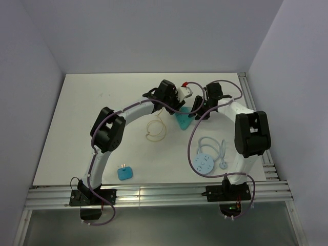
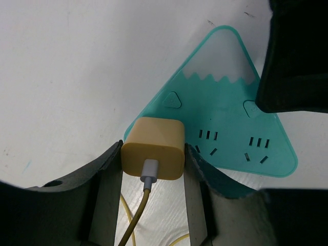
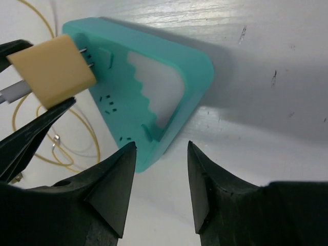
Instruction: Insert the plug
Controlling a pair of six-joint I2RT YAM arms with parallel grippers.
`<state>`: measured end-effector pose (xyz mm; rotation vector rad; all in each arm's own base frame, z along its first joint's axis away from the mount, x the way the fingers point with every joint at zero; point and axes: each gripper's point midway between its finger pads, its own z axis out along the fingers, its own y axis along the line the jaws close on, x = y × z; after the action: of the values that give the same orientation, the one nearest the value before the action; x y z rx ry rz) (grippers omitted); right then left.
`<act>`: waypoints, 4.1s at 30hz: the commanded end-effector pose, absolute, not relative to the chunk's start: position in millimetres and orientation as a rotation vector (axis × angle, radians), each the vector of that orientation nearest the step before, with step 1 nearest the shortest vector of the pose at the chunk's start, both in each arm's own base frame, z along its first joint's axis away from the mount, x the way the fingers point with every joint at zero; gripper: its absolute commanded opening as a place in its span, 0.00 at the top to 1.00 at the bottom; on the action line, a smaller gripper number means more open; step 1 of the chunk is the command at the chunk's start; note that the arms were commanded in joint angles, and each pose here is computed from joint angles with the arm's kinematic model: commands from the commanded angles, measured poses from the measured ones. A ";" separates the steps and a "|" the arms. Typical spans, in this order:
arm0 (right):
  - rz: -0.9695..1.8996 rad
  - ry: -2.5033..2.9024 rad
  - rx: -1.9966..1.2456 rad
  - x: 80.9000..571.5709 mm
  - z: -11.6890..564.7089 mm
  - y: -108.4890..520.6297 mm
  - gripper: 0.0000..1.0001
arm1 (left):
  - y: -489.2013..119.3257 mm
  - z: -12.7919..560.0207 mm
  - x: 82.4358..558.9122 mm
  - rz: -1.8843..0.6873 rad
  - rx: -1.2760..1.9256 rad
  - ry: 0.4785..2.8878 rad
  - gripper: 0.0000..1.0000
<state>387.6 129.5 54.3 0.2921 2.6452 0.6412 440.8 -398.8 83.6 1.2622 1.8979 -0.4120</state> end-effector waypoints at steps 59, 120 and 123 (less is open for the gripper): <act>0.565 2.832 0.225 417.3 18.1 127.8 1.00 | -379.8 -13.5 400.2 -0.415 1.342 2.240 1.00; 0.577 2.808 0.223 419.9 23.7 133.8 1.00 | -367.2 -15.6 423.4 -0.191 1.268 2.291 1.00; 0.565 2.818 0.223 419.0 22.2 133.0 1.00 | -368.4 -31.5 412.3 -0.244 1.348 2.354 1.00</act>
<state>459.6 116.8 62.5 0.2262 2.6227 0.5650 466.7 -396.0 78.7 1.1534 2.0460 -0.2653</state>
